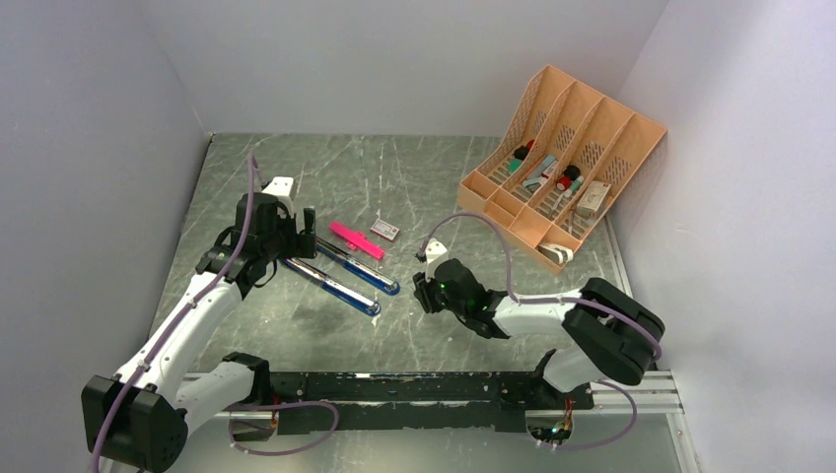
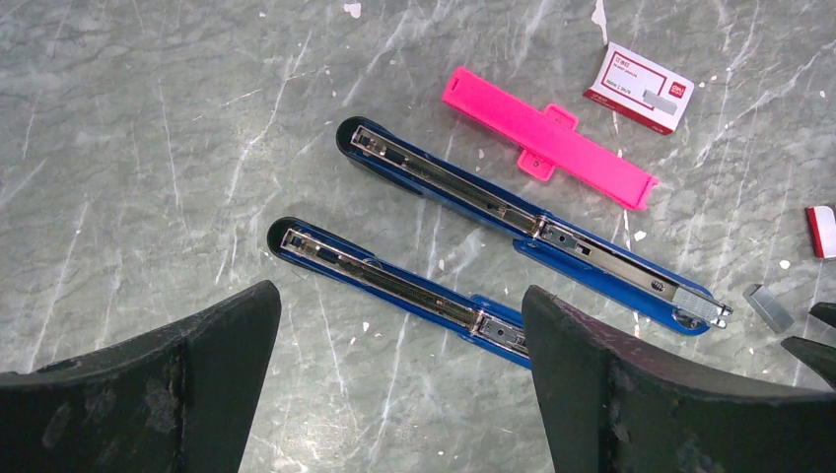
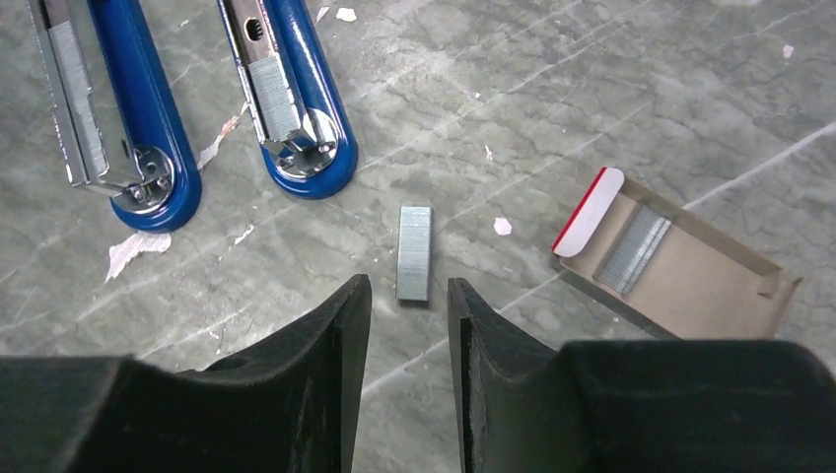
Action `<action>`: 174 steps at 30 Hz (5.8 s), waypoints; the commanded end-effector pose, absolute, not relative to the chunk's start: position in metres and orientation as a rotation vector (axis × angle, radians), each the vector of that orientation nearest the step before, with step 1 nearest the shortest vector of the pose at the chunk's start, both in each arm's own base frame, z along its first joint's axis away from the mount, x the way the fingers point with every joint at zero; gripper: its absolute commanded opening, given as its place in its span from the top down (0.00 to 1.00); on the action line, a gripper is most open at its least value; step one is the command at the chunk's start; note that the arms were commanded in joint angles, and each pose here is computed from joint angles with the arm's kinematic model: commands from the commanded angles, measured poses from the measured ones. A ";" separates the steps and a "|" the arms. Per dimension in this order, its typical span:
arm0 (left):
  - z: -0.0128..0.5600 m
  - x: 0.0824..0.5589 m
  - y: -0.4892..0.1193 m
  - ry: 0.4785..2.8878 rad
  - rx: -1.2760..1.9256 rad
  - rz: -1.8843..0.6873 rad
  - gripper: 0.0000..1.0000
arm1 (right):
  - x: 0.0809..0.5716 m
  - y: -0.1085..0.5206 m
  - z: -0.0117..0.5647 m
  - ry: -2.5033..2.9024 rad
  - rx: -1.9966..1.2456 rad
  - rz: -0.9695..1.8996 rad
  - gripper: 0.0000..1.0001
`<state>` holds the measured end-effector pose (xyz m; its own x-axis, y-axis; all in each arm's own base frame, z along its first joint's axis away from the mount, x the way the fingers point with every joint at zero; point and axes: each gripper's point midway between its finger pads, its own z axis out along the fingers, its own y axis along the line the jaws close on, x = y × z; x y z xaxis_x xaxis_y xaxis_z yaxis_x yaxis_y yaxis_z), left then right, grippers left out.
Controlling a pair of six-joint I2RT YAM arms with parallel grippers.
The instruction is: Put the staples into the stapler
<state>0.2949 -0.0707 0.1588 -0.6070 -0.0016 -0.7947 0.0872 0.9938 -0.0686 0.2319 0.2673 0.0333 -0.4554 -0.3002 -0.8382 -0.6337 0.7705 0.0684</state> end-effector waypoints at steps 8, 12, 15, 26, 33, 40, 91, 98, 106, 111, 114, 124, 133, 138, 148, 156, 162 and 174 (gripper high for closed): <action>0.169 0.298 -0.075 2.179 0.081 -0.149 0.04 | 0.253 0.275 0.029 2.046 -0.621 0.431 0.61; 0.169 0.298 -0.075 2.179 0.080 -0.149 0.04 | 0.251 0.277 0.021 2.070 -0.642 0.433 0.67; 0.169 0.298 -0.075 2.179 0.080 -0.149 0.04 | 0.249 0.277 0.017 2.082 -0.654 0.436 0.77; 0.168 0.298 -0.075 2.182 0.080 -0.148 0.04 | 0.241 0.322 0.109 1.780 -0.870 0.611 0.92; 0.168 0.299 -0.075 2.181 0.080 -0.146 0.04 | 0.173 0.413 0.105 1.593 -1.287 0.947 0.92; 0.169 0.299 -0.075 2.180 0.080 -0.147 0.04 | 0.149 0.455 0.054 1.613 -1.459 0.984 0.89; 0.168 0.298 -0.076 2.181 0.082 -0.150 0.04 | 0.134 0.408 -0.033 1.806 -1.586 0.837 0.81; 0.168 0.298 -0.076 2.182 0.080 -0.150 0.04 | 0.137 0.425 0.010 1.679 -1.546 0.895 0.93; 0.169 0.299 -0.075 2.179 0.081 -0.149 0.04 | 0.183 0.426 0.111 1.509 -1.346 0.950 1.00; 0.168 0.299 -0.075 2.181 0.080 -0.147 0.04 | 0.239 0.402 0.108 1.658 -1.191 0.773 1.00; 0.168 0.299 -0.075 2.182 0.080 -0.146 0.04 | 0.253 0.399 0.094 1.750 -1.169 0.708 1.00; 0.168 0.299 -0.075 2.183 0.080 -0.146 0.04 | 0.274 0.395 0.070 1.904 -1.088 0.595 1.00; 0.167 0.299 -0.075 2.184 0.081 -0.147 0.04 | 0.286 0.394 0.071 1.940 -1.047 0.573 1.00; 0.167 0.299 -0.075 2.184 0.080 -0.146 0.04 | 0.287 0.393 0.066 1.957 -1.048 0.583 1.00; 0.167 0.299 -0.075 2.186 0.080 -0.145 0.04 | 0.287 0.393 0.062 1.970 -1.054 0.582 1.00; 0.167 0.299 -0.075 2.185 0.080 -0.145 0.04 | 0.288 0.393 0.058 1.980 -1.060 0.583 1.00; 0.167 0.299 -0.075 2.185 0.079 -0.144 0.04 | 0.286 0.394 0.056 1.984 -1.069 0.585 1.00; 0.167 0.299 -0.075 2.184 0.078 -0.145 0.04 | 0.285 0.394 0.051 1.999 -1.088 0.585 1.00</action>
<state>0.2948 -0.0713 0.1588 -0.6070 -0.0007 -0.7947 0.0891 0.9936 -0.0689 0.2830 0.3907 0.0519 -0.3327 -0.4895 -0.8061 -0.8429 0.5376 0.0215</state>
